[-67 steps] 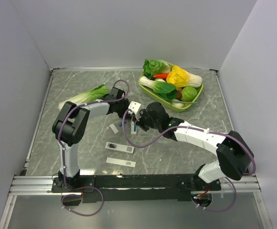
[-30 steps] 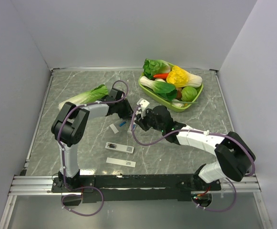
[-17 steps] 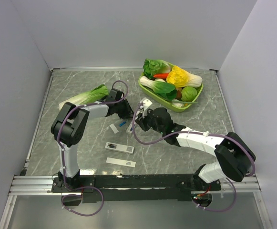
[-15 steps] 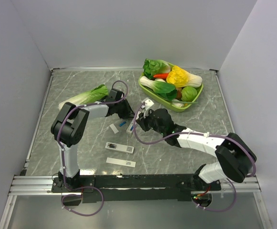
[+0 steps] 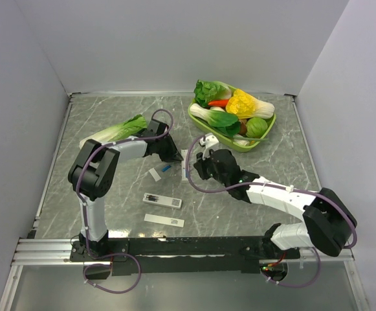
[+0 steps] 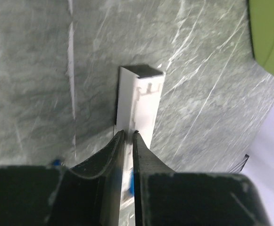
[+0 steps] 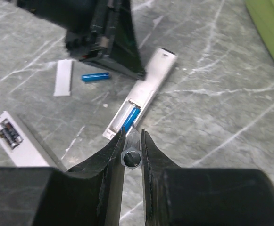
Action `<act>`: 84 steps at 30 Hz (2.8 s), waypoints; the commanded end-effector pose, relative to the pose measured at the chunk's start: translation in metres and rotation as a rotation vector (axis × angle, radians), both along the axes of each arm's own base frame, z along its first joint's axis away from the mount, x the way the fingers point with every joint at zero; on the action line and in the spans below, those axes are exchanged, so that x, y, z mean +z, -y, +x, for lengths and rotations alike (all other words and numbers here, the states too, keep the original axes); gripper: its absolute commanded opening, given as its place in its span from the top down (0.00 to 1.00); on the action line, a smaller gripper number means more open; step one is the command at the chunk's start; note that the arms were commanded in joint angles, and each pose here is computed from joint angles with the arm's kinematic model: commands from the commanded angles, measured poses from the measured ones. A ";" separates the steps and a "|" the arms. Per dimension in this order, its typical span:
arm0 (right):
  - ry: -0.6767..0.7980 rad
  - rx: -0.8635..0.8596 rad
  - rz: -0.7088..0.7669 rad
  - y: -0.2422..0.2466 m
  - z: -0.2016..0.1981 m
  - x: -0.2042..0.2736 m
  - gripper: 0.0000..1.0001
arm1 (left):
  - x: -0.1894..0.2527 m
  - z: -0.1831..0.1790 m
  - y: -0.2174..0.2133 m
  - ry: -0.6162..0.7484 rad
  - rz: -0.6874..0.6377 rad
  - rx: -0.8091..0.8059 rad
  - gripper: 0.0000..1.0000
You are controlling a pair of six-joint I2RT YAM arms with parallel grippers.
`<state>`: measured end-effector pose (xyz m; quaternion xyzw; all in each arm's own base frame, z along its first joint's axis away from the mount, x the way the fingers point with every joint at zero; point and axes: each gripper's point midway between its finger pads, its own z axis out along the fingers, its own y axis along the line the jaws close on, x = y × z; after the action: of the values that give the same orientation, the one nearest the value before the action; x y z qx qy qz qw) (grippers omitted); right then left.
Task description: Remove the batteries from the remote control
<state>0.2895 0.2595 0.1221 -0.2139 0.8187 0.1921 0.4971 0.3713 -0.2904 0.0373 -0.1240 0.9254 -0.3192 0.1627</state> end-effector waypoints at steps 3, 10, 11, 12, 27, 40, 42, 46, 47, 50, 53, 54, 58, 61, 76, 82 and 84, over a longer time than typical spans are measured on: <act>-0.128 -0.121 -0.225 0.052 0.000 -0.049 1.00 | -0.027 -0.037 -0.023 -0.142 0.148 -0.004 0.90; -0.111 -0.155 -0.208 0.058 0.012 -0.041 1.00 | -0.026 -0.045 -0.025 -0.145 0.140 0.003 0.91; -0.107 -0.157 -0.201 0.060 0.015 -0.037 1.00 | -0.020 -0.044 -0.024 -0.131 0.131 0.003 0.91; -0.094 -0.153 -0.198 0.059 0.020 -0.031 1.00 | -0.018 -0.045 -0.025 -0.130 0.128 0.005 0.90; -0.152 -0.059 -0.071 0.046 0.022 -0.040 1.00 | 0.020 -0.037 -0.011 -0.035 0.033 -0.017 0.86; -0.203 -0.006 0.050 0.035 0.009 -0.055 1.00 | 0.000 -0.023 0.003 -0.050 0.013 -0.050 0.86; -0.212 -0.009 0.064 0.036 0.007 -0.057 1.00 | -0.003 -0.022 0.004 -0.050 0.014 -0.053 0.86; -0.220 -0.012 0.091 0.036 0.007 -0.058 1.00 | -0.009 -0.018 0.006 -0.046 0.015 -0.059 0.87; -0.223 -0.014 0.097 0.037 0.006 -0.058 1.00 | -0.009 -0.018 0.007 -0.044 0.010 -0.059 0.87; -0.231 -0.015 0.132 0.038 0.006 -0.060 1.00 | -0.012 -0.017 0.008 -0.049 0.006 -0.061 0.87; -0.245 -0.016 0.170 0.040 0.005 -0.063 1.00 | -0.016 -0.017 0.008 -0.058 0.012 -0.060 0.88; -0.244 -0.017 0.180 0.040 0.005 -0.063 1.00 | -0.017 -0.016 0.008 -0.057 0.014 -0.058 0.88; -0.255 -0.028 0.206 0.045 0.004 -0.066 1.00 | -0.014 -0.015 0.003 -0.052 0.033 -0.042 0.88; -0.253 -0.030 0.202 0.047 0.003 -0.067 1.00 | -0.007 -0.010 -0.007 -0.039 0.054 -0.006 0.87; -0.245 -0.027 0.187 0.049 0.006 -0.064 1.00 | 0.039 0.011 -0.004 0.066 -0.095 0.021 0.72; -0.250 -0.021 0.188 0.047 0.007 -0.065 1.00 | 0.038 0.017 0.007 0.086 -0.109 -0.023 0.73; -0.252 -0.019 0.190 0.046 0.007 -0.065 1.00 | 0.027 0.019 0.008 0.066 -0.095 -0.026 0.74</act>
<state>0.3176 0.2226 0.1001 -0.1262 0.8107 0.3089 0.4811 0.3783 -0.2852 0.0524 -0.1331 0.9129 -0.3475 0.1675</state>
